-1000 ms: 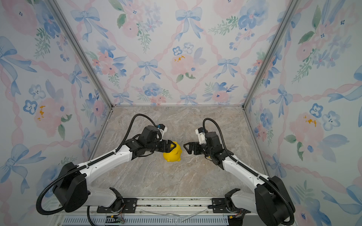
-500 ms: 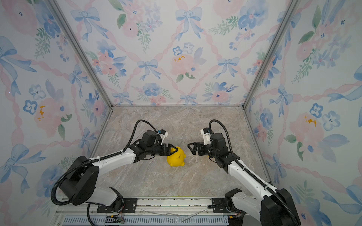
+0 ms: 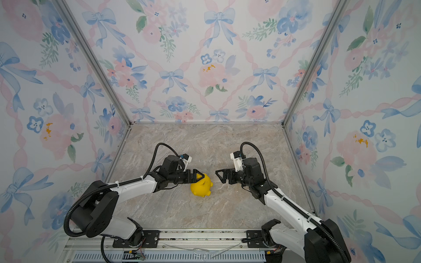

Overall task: Open piggy banks
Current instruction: Adjust the piggy bank at the center of the board.

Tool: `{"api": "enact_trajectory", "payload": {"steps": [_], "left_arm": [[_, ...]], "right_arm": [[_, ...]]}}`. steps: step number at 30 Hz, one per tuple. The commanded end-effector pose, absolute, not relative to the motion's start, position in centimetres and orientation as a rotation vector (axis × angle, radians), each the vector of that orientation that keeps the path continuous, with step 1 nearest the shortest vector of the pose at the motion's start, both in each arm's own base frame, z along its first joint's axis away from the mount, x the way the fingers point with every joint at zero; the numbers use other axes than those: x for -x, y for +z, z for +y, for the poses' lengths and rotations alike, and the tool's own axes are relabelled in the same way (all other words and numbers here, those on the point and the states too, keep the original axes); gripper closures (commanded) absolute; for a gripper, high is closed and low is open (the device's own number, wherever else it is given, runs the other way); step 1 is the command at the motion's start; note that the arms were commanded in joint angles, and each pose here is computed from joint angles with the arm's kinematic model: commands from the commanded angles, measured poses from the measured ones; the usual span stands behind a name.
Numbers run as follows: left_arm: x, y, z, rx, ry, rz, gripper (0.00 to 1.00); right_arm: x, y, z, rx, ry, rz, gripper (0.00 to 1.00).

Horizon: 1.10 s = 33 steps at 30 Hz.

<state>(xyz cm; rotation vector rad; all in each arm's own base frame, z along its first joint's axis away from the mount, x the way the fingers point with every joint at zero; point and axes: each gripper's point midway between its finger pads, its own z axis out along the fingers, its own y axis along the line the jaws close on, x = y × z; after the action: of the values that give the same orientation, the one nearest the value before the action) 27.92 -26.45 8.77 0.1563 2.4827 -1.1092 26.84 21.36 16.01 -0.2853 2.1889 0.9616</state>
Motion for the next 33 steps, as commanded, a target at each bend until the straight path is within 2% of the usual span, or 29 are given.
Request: {"api": "enact_trajectory", "payload": {"steps": [1, 13, 20, 33], "left_arm": [[-28.1, 7.8, -25.1, -0.125, -1.069, 2.503, 0.02], [-28.2, 6.7, -21.5, -0.064, -0.954, 2.546, 0.02], [-28.4, 6.5, -20.5, -0.029, -0.972, 2.532, 0.02], [-28.9, 9.6, -19.7, -0.033, -0.961, 2.427, 0.02]], "right_arm": [[-26.3, 16.3, 22.3, 0.343, 0.99, 2.16, 0.04], [-25.5, 15.3, 25.4, 0.43, 1.083, 2.189, 0.04], [-25.1, 14.9, 26.6, 0.496, 1.08, 2.198, 0.04], [-25.0, 14.2, 28.0, 0.543, 1.092, 2.224, 0.04]]}}
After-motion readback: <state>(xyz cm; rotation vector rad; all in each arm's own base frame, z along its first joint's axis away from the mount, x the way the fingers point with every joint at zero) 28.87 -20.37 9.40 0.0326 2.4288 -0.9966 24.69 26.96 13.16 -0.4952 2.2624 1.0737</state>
